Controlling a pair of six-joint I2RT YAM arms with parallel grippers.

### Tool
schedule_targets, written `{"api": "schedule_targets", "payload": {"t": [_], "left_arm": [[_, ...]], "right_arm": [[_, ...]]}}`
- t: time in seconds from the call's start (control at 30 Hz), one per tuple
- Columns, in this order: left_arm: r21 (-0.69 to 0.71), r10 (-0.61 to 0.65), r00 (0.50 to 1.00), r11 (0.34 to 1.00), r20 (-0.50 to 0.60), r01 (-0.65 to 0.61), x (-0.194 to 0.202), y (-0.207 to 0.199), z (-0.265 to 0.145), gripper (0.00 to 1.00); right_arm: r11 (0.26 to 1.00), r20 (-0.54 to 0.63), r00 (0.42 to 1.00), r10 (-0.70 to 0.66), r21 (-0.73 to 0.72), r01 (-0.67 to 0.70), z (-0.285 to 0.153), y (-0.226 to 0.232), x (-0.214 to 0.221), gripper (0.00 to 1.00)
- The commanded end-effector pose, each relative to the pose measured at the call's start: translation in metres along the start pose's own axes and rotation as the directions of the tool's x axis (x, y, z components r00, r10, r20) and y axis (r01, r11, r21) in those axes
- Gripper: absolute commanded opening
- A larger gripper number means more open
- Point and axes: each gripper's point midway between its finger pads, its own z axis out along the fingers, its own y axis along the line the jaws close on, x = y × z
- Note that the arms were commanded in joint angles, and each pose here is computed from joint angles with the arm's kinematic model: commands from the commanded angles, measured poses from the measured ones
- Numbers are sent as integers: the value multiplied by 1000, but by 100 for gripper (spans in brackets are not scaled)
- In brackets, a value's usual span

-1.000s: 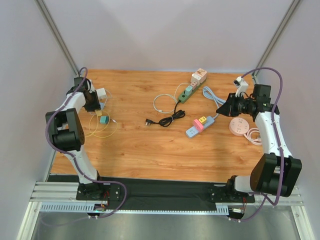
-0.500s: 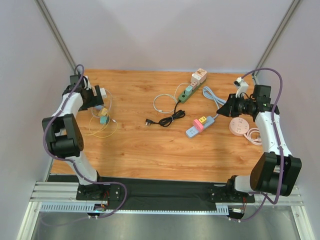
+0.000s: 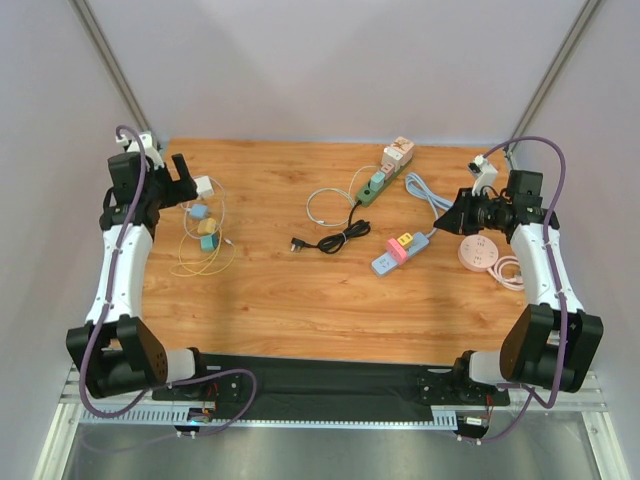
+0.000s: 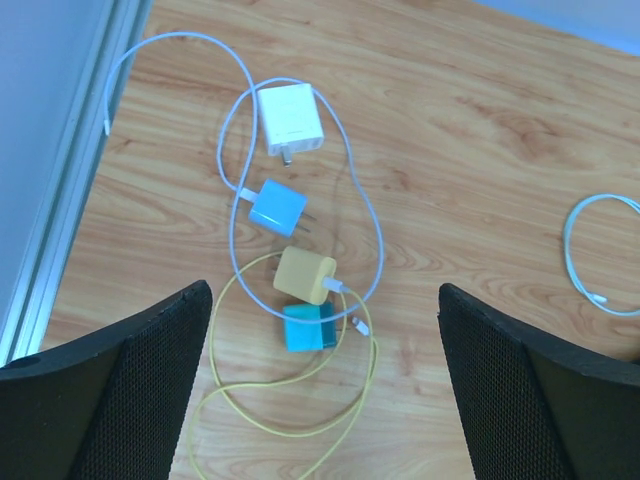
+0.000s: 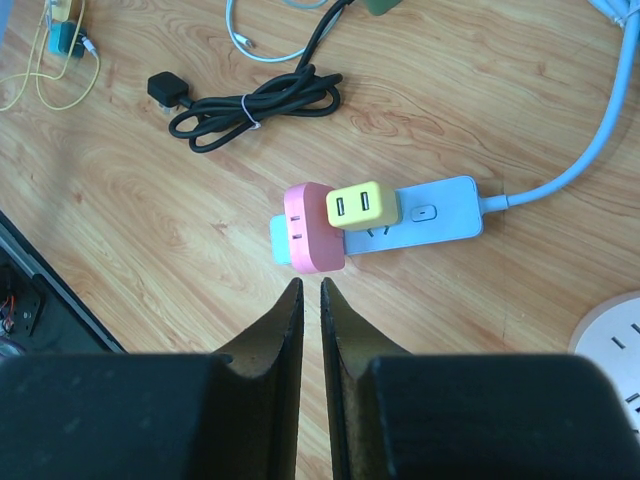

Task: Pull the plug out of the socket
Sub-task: Place the plug at the center of the board, then remove the plug from the socket.

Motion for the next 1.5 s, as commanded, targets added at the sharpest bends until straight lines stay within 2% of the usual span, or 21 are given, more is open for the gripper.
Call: {"api": "schedule_targets", "payload": {"t": [0.0,0.13,0.33,0.57,0.9,1.47], "left_arm": [[90,-22,995,996,93,13,-17,-18,-19,100],[202,-47,995,979,92,27,-13,-39,-32,100],[430,-73,992,903,104,21,-10,-82,-57,100],[607,14,998,794,54,-44,19,-138,-75,100],[739,185,983,662,-3,-122,75,-204,-93,100],[813,420,907,523,13,-254,137,-285,-100,99]], "right_arm": [[999,20,999,-37,-6,37,-1,-2,-5,13],[999,28,999,-39,-4,39,-2,-3,-5,14],[999,25,999,-36,-1,36,-2,-5,-4,17],[999,22,999,-37,4,37,-2,-8,-3,17],[999,17,999,-35,1,35,-1,-10,-2,18],[1000,11,999,-31,4,31,-1,-13,-1,18]]}}
